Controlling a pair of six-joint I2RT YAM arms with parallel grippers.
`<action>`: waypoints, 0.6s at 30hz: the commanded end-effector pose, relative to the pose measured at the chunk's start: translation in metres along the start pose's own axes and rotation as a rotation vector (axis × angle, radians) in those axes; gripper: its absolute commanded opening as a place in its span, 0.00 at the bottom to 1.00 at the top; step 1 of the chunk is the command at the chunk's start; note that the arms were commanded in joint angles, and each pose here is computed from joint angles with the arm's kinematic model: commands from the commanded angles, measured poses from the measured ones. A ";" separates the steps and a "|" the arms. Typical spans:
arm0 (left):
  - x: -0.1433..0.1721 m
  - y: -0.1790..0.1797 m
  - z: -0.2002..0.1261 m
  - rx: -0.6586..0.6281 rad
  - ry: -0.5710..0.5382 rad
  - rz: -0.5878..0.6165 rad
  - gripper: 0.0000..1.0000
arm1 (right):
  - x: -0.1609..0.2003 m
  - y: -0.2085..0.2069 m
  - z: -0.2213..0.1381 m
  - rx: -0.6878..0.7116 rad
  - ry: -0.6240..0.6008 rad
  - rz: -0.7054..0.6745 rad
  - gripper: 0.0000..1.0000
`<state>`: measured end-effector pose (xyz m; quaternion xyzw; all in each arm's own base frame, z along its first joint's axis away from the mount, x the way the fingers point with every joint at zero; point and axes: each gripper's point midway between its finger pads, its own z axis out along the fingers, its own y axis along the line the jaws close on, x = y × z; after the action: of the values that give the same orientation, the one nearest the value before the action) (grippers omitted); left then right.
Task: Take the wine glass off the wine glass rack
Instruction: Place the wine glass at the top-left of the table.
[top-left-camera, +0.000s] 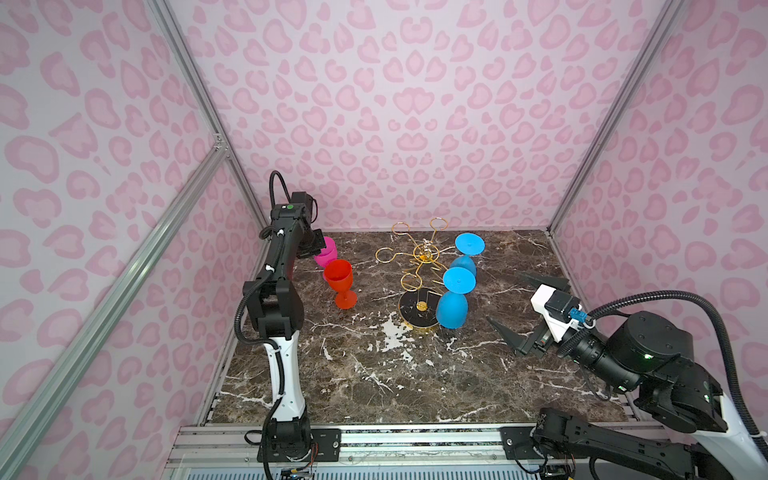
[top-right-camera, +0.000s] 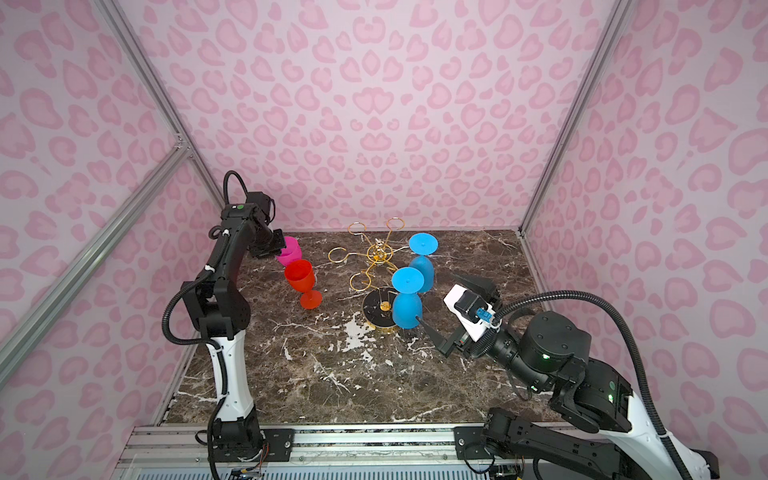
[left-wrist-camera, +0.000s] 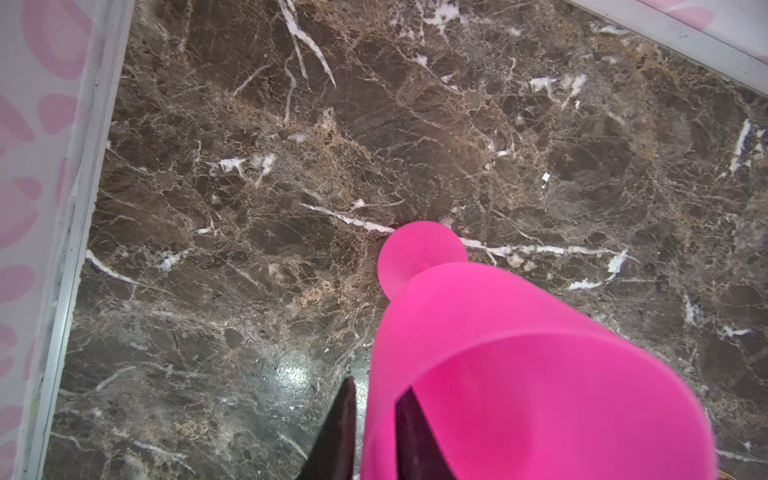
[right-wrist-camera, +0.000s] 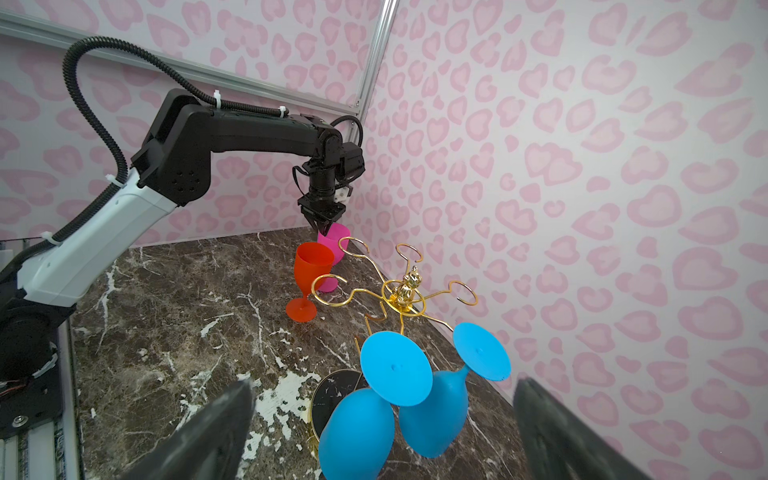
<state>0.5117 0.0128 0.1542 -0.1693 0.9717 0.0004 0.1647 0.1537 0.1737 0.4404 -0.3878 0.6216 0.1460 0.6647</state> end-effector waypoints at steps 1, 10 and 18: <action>-0.002 -0.001 -0.007 0.008 -0.010 -0.002 0.27 | -0.001 0.000 0.000 -0.001 -0.006 0.010 1.00; -0.010 -0.004 -0.016 0.026 -0.044 -0.021 0.35 | -0.001 -0.001 -0.002 0.002 -0.008 0.016 1.00; -0.020 -0.007 -0.035 0.055 -0.092 -0.041 0.48 | -0.001 -0.002 -0.003 0.007 -0.007 0.017 1.00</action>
<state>0.5214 0.0090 0.1749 -0.1785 0.9643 -0.0175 0.1949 0.1527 0.1719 0.4408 -0.3836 0.6231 0.1502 0.6649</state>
